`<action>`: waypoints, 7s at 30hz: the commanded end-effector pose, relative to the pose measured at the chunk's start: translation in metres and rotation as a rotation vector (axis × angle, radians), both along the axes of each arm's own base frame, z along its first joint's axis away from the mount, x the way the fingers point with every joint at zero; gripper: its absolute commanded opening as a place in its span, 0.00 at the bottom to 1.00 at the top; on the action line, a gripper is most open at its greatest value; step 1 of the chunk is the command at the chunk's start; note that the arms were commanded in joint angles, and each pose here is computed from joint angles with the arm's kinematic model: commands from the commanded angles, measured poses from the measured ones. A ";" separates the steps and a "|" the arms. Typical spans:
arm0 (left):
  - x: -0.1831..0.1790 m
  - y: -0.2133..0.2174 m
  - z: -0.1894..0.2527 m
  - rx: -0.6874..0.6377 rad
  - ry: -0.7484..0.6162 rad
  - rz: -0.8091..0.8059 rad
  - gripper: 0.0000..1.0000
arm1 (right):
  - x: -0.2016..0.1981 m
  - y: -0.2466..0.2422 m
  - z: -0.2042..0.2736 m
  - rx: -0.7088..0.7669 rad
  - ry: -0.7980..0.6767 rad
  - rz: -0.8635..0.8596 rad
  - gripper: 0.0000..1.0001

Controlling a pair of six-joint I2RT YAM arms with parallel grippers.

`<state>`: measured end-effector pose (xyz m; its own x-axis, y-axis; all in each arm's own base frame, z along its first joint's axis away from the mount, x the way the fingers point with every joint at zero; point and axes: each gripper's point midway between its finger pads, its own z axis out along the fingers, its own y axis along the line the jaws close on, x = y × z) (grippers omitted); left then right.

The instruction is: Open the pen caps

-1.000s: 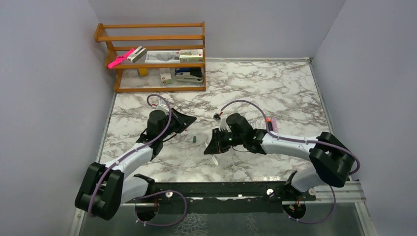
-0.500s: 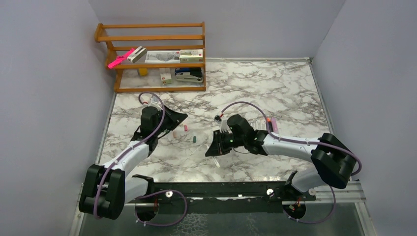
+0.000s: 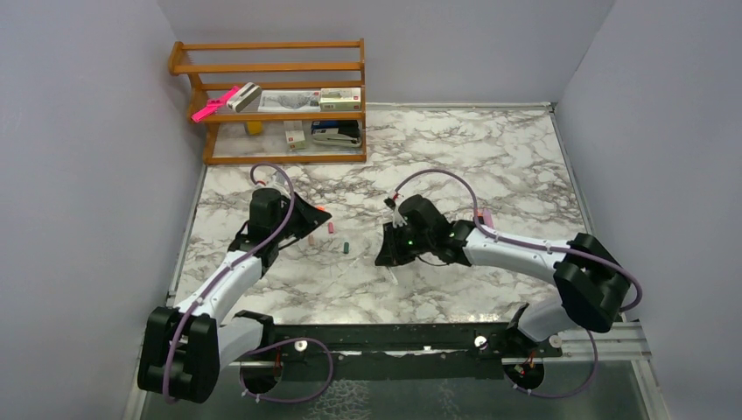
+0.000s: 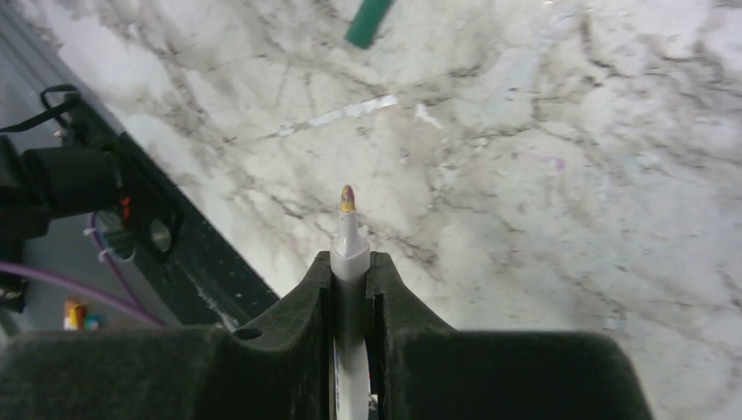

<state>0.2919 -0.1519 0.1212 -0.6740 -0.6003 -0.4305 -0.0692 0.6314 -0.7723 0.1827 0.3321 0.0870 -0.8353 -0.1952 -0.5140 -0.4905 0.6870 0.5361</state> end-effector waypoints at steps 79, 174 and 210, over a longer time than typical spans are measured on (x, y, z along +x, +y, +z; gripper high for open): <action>-0.009 0.032 -0.030 0.220 0.072 0.045 0.00 | 0.105 -0.139 0.006 -0.297 -0.167 -0.407 0.40; 0.061 0.061 0.046 0.452 -0.281 0.142 0.99 | 0.145 -0.236 0.100 -0.158 -0.852 -0.761 1.00; 0.101 0.133 -0.056 0.969 -0.331 0.250 0.99 | 0.161 -0.298 0.040 -0.292 -1.031 -0.987 1.00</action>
